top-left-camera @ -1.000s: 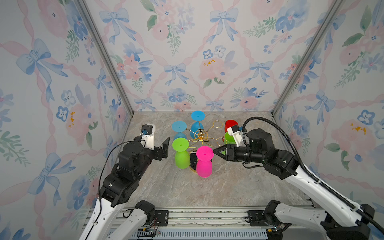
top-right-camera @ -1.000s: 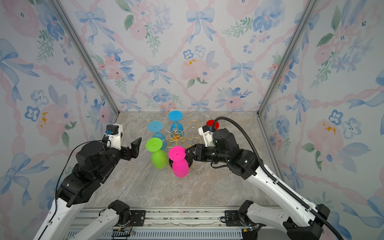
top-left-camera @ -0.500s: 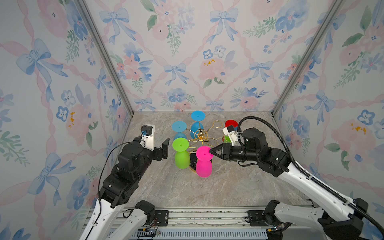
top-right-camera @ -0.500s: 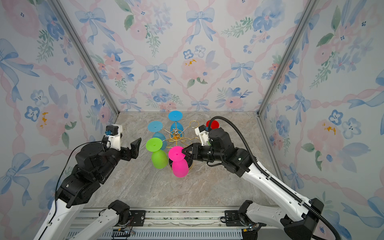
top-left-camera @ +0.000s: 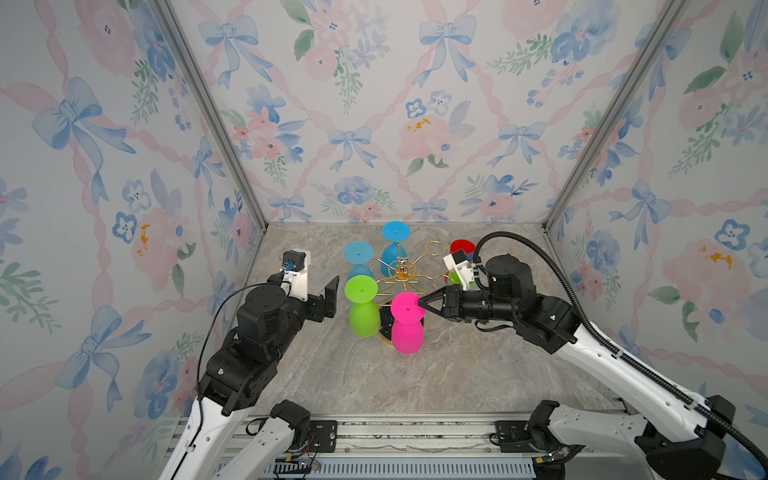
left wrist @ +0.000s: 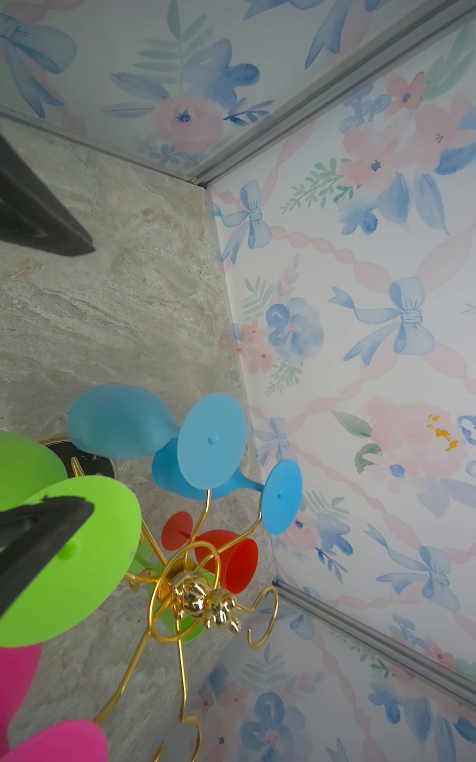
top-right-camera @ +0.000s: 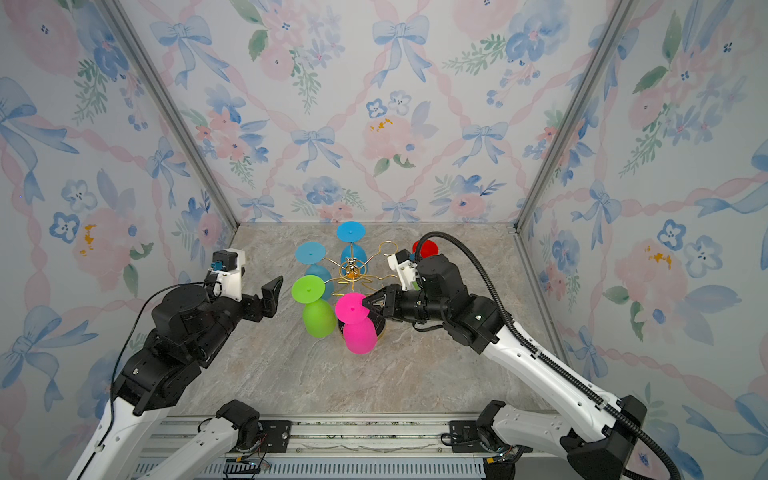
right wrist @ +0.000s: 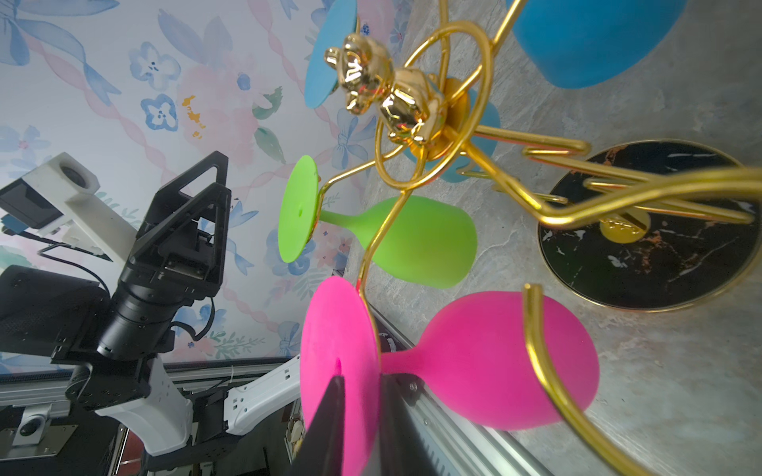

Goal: Take the wine glass off the wine glass rack
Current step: Pick up the wine glass from the wine glass rack.

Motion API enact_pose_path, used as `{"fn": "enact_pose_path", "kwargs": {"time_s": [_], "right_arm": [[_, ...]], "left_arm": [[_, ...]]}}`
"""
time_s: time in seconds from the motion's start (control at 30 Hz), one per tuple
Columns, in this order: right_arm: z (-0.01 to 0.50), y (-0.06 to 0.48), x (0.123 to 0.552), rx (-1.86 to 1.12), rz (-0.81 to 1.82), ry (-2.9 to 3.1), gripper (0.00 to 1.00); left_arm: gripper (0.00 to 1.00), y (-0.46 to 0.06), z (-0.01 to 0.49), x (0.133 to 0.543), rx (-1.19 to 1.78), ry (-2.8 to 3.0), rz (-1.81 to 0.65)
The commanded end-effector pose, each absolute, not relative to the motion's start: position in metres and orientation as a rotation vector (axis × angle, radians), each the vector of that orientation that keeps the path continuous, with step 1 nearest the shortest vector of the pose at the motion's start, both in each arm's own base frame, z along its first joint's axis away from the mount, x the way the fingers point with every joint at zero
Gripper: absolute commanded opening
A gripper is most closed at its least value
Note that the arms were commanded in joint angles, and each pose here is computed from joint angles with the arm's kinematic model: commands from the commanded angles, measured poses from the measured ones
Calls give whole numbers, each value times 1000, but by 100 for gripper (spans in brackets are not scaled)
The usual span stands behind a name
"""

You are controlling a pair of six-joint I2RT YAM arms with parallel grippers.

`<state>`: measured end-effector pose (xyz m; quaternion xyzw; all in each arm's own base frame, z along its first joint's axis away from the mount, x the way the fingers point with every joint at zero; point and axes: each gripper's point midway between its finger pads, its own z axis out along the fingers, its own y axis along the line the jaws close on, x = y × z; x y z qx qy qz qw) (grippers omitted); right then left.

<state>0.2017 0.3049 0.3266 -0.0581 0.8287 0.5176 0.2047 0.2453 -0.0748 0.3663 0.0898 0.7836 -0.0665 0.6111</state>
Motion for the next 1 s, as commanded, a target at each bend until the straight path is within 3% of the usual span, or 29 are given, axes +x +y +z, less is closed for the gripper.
{"fn": "enact_pose_path", "kwargs": {"time_s": [0.0, 0.6, 0.97], "right_arm": [[327, 307, 204, -149, 1481, 2299, 16], [336, 305, 209, -98, 1601, 2252, 3], [345, 305, 214, -73, 1666, 2212, 0]], "left_arm": [[93, -71, 363, 246, 210, 1818, -130], [93, -72, 364, 247, 210, 1816, -128], [93, -72, 366, 249, 210, 1815, -129]]}}
